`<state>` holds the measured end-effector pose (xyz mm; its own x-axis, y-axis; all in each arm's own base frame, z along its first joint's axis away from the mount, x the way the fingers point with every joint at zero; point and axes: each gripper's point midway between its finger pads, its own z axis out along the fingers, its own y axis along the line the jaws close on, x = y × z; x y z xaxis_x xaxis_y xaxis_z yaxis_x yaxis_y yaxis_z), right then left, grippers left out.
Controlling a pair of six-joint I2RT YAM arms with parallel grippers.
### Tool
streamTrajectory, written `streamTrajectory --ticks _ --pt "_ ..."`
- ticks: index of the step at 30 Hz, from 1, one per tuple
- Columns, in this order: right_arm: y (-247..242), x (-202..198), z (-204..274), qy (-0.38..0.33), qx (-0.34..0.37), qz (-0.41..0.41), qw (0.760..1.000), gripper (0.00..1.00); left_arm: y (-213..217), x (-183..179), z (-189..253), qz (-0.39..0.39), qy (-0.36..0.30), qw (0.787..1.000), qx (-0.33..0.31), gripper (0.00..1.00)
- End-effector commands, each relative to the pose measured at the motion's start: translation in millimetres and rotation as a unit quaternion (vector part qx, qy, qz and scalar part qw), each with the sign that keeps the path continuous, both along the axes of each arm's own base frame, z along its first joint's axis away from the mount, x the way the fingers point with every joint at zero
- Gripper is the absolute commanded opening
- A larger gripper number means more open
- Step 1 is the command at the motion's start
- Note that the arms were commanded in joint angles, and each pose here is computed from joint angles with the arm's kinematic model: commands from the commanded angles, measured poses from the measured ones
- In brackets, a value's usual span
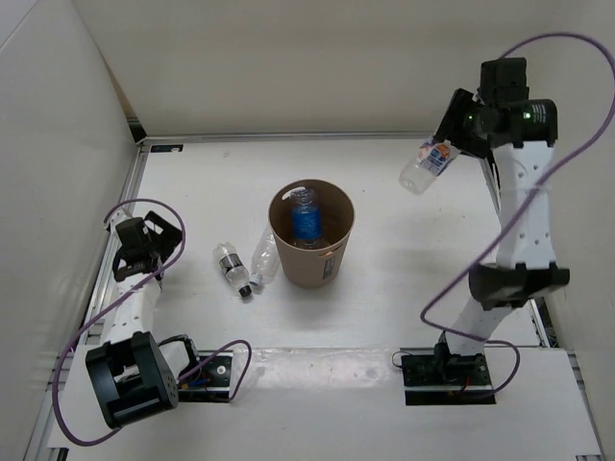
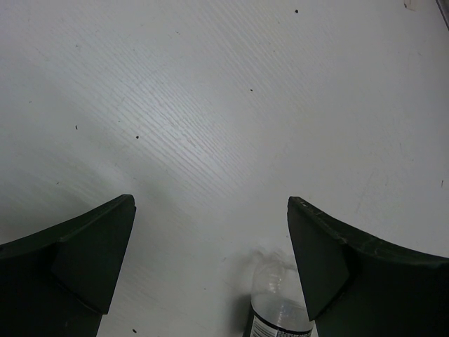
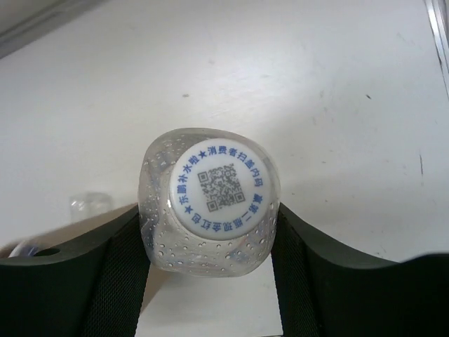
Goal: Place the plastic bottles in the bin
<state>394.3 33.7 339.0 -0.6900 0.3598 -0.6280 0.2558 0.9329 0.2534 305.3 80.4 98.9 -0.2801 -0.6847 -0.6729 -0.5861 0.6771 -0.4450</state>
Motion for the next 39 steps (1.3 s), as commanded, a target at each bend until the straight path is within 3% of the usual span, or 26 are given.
streamTrajectory --ticks 1,4,6,9,12,18,24,31,33,36,39 --pt "64.6 -53.6 53.4 -0.076 -0.038 0.110 0.990 0.00 -4.1 0.4 2.5 -0.013 -0.010 1.000 -0.001 1.00" --pt "92.4 -62.2 78.6 -0.141 -0.051 0.156 0.976 0.00 -3.3 1.7 5.2 -0.012 -0.013 1.000 0.000 1.00" --pt "127.5 -71.2 99.9 -0.201 -0.070 0.226 0.951 0.00 -4.3 1.5 4.6 -0.015 -0.013 1.000 0.000 1.00" --pt "162.9 -84.2 109.7 -0.235 -0.110 0.267 0.928 0.00 -4.7 0.9 5.0 -0.016 -0.012 1.000 0.000 1.00" --pt "184.2 -93.2 114.9 -0.248 -0.095 0.301 0.916 0.00 -4.2 0.2 4.9 -0.015 -0.012 1.000 0.000 1.00" --pt "220.2 -102.7 88.6 -0.231 -0.103 0.370 0.894 0.00 -5.3 -1.5 3.5 -0.016 -0.010 1.000 -0.001 1.00" --pt "238.6 -104.9 54.8 -0.190 -0.085 0.404 0.891 0.00 -5.2 -0.2 5.9 -0.016 -0.014 1.000 -0.001 1.00" --pt "237.6 -95.6 28.7 -0.148 -0.114 0.389 0.902 0.00 -5.5 1.3 7.7 -0.017 -0.016 1.000 -0.001 1.00" --pt "236.6 -94.2 22.3 -0.139 -0.123 0.384 0.904 0.20 -4.2 1.9 7.1 -0.015 -0.017 1.000 0.000 1.00" --pt "234.6 -92.9 12.6 -0.124 -0.137 0.376 0.908 0.37 -4.8 1.8 6.4 -0.016 -0.015 1.000 -0.001 1.00" --pt "228.9 -90.3 9.8 -0.116 -0.153 0.364 0.912 0.62 -4.0 1.9 7.9 -0.014 -0.016 1.000 0.000 1.00"
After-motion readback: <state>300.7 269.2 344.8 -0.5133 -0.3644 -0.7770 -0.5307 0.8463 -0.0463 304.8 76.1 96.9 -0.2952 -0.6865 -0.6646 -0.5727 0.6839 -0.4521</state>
